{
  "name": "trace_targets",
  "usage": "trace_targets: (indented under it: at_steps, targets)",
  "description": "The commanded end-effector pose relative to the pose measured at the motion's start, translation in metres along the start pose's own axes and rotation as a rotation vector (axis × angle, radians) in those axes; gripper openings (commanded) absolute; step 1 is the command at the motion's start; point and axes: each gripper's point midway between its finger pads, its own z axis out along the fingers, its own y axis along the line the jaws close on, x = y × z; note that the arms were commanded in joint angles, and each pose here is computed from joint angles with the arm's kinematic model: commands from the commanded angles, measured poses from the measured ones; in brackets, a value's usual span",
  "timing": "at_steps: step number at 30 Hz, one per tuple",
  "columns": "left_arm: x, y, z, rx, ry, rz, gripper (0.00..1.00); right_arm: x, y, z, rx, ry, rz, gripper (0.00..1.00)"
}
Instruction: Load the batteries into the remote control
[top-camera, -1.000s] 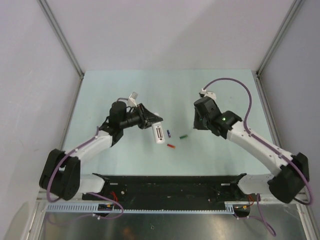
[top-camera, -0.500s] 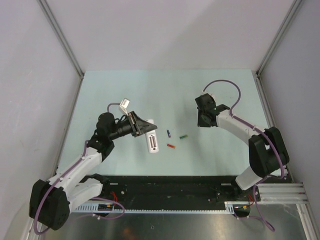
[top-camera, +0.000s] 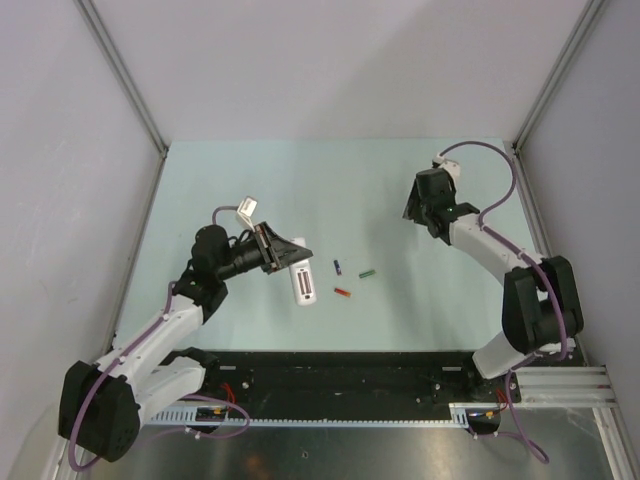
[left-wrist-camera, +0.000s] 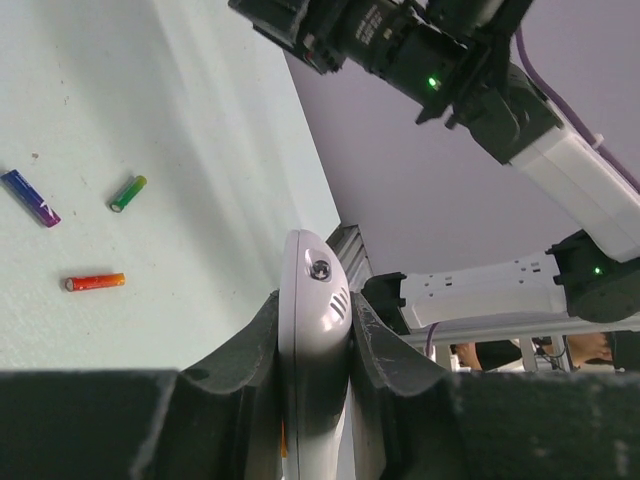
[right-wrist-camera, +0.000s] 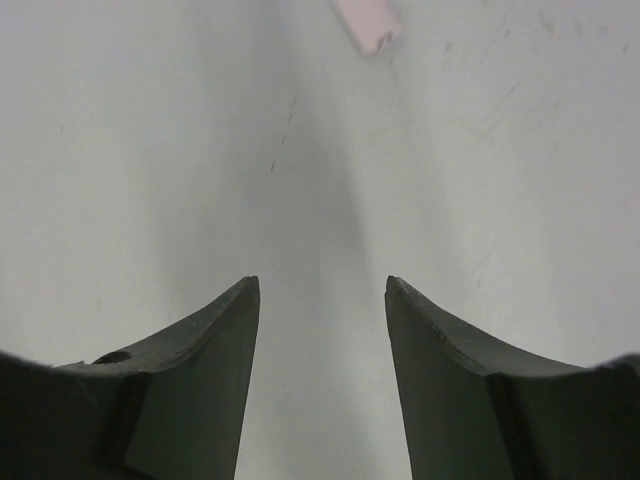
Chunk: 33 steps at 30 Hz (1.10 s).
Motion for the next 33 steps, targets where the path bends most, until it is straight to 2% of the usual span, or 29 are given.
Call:
trace_targets:
  at_steps: [1,3,5,6,8,11,17,18,19,22,23,26,33]
  targets:
    - [-0.012,-0.009,0.0,0.022,-0.034,0.045,0.0,-0.04,-0.004,0.05,0.026,-0.132,0.088,0.57]
    - [-0.012,-0.004,0.002,0.01,-0.037,0.044,0.0,-0.055,-0.009,0.066,0.047,-0.155,0.099,0.55]
    - [-0.011,0.001,0.003,-0.003,-0.035,0.041,0.0,-0.044,-0.014,0.096,0.077,-0.118,0.086,0.55]
    - [-0.01,0.005,0.003,-0.011,-0.032,0.036,0.0,-0.056,-0.012,0.105,0.065,-0.132,0.075,0.56]
    - [-0.007,0.011,0.005,-0.022,-0.017,0.024,0.0,-0.043,-0.014,0.128,0.088,-0.082,0.037,0.59]
    - [-0.004,0.016,0.007,-0.032,-0.004,0.013,0.0,-0.052,-0.017,0.143,0.116,-0.092,0.006,0.65]
    - [-0.007,0.017,0.008,-0.033,-0.004,0.038,0.0,-0.073,-0.019,0.159,0.122,-0.104,0.033,0.71]
    - [-0.007,0.016,0.009,-0.031,-0.002,0.043,0.0,-0.063,-0.021,0.17,0.141,-0.07,0.017,0.71]
    - [-0.007,0.015,0.009,-0.029,0.0,0.043,0.0,-0.079,-0.016,0.17,0.14,-0.07,0.014,0.72]
    - [-0.005,0.02,0.011,-0.037,0.011,0.04,0.0,-0.063,-0.019,0.189,0.157,0.015,-0.013,0.72]
    - [-0.004,0.021,0.011,-0.04,0.015,0.033,0.0,-0.075,-0.016,0.19,0.148,-0.002,-0.006,0.72]
    - [-0.003,0.023,0.011,-0.044,0.016,0.03,0.0,-0.077,-0.011,0.199,0.121,0.017,-0.013,0.72]
    - [-0.007,0.021,0.012,-0.044,0.008,0.033,0.0,-0.066,-0.026,0.204,0.153,0.1,-0.051,0.72]
